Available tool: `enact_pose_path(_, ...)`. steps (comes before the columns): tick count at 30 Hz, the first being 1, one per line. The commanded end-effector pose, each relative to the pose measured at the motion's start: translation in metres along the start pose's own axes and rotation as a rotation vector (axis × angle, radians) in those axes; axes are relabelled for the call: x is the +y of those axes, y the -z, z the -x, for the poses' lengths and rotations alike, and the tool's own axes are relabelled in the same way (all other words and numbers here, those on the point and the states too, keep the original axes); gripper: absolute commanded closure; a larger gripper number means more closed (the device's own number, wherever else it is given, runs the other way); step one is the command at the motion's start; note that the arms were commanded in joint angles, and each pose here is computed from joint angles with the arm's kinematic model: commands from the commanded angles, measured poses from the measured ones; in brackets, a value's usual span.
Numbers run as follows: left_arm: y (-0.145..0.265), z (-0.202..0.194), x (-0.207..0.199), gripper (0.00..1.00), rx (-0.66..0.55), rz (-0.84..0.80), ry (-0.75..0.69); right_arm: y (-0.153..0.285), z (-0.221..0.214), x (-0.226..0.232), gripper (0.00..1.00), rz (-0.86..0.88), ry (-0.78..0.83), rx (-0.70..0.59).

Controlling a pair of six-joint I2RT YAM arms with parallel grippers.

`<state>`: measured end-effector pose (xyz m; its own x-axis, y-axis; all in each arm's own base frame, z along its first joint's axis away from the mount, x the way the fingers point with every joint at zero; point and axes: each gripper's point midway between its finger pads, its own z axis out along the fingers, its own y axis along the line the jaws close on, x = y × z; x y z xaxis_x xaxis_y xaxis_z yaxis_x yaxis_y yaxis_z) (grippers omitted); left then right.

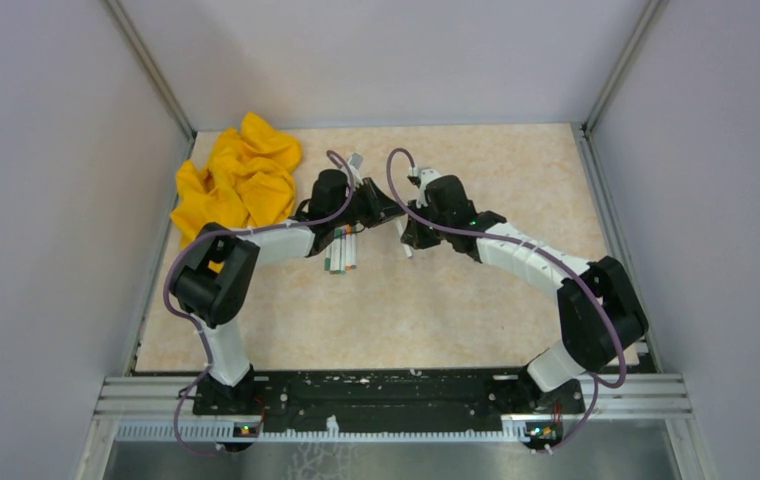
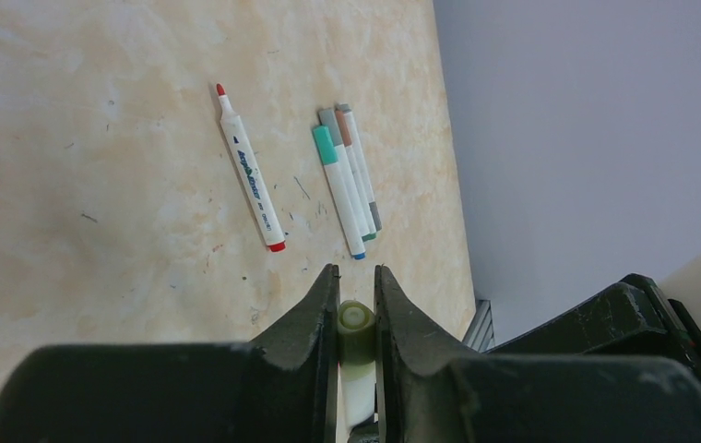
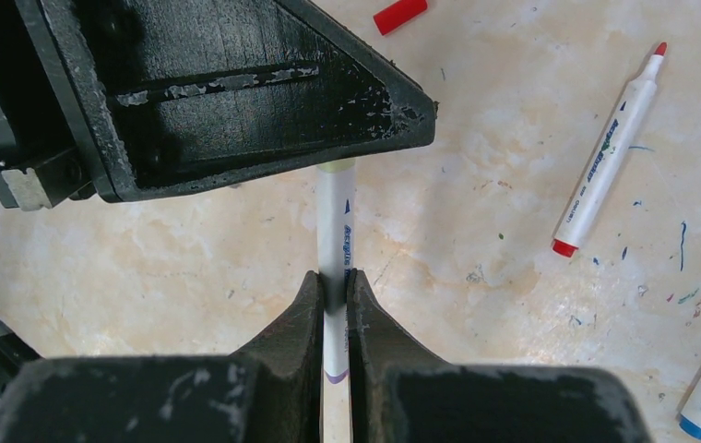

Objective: Open the pen caps

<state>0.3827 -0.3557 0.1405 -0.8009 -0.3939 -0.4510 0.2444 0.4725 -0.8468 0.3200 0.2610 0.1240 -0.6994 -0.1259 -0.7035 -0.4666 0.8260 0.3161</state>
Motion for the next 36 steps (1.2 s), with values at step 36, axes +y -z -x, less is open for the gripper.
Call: enact_pose_path(36, 0.001, -0.005, -0.027, 1.0, 0.067, -0.102, 0.07, -0.033, 0.053, 0.02, 1.0, 0.07, 0.04, -0.132)
